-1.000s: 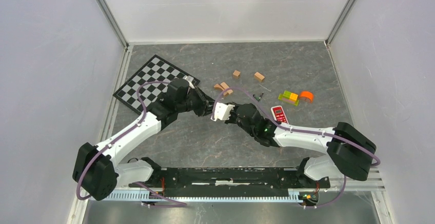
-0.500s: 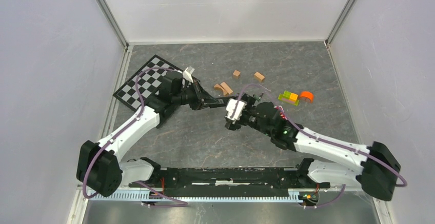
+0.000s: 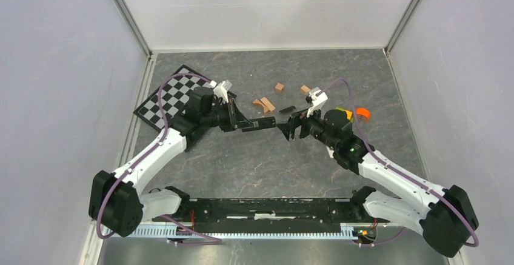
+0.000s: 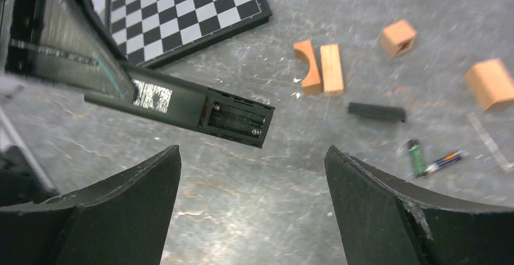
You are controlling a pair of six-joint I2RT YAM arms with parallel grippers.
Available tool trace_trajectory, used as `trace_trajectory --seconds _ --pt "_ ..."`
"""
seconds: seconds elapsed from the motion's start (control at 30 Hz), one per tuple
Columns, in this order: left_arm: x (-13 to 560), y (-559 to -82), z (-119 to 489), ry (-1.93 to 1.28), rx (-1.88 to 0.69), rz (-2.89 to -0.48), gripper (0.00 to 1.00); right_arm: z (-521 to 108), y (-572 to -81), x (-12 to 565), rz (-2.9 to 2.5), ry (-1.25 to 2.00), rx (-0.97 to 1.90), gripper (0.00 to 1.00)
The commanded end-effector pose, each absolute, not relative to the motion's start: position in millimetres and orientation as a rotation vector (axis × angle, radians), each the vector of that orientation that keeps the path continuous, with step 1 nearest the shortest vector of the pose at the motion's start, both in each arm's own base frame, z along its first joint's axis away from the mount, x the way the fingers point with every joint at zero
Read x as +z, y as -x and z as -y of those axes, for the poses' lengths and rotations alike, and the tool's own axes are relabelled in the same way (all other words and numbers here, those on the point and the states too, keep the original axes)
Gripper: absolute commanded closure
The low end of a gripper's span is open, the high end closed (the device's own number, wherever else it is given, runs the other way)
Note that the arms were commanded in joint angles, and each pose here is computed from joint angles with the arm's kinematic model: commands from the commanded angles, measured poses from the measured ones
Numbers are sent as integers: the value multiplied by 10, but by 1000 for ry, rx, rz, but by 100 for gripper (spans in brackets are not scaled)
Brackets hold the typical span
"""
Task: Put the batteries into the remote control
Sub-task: Adjust the remote control.
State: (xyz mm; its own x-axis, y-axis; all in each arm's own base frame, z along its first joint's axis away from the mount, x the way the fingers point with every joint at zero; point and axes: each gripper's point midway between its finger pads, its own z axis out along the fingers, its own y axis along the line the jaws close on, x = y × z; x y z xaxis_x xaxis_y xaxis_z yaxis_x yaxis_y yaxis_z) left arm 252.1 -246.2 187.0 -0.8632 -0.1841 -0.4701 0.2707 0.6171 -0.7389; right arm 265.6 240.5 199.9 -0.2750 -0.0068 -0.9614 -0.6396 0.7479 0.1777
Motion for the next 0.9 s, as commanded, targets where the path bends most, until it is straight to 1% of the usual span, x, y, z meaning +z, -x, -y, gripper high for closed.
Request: trace_trajectory --seconds 0.0,0.13,0.33,0.53,0.67,0.73,0.77,0.8,0.87 --pt "1951 -2517 2423 -267 -1141 -2176 98 -2588 -2588 1961 -1899 211 985 7" --pt "2084 -2393 2490 -395 -1215 -2078 98 -2794 -2480 2028 -1863 267 1148 8" --pt "2356 -2158 2553 -543 -1334 -1952 98 -2750 -2496 2025 -1832 407 1075 8" --pt "2506 -1899 2569 -655 -1434 -1881 98 -2689 -2358 2120 -1783 519 1139 8" --pt "2601 -1748 2576 -730 -1499 -1838 98 -2706 -2124 2390 -1627 647 1263 11" --pt "2631 -1667 2574 -771 -1531 -1816 98 -2728 -1956 2480 -1563 735 1346 11" --pt "2635 -1627 2570 -785 -1547 -1812 98 -2751 -1822 2517 -1534 811 1419 14" --pt "2690 -1600 2576 -810 -1560 -1773 98 -2769 -1734 2531 -1529 864 1477 18" --pt "2751 -1534 2574 -840 -1585 -1734 98 -2773 -1675 2532 -1529 902 1516 25"
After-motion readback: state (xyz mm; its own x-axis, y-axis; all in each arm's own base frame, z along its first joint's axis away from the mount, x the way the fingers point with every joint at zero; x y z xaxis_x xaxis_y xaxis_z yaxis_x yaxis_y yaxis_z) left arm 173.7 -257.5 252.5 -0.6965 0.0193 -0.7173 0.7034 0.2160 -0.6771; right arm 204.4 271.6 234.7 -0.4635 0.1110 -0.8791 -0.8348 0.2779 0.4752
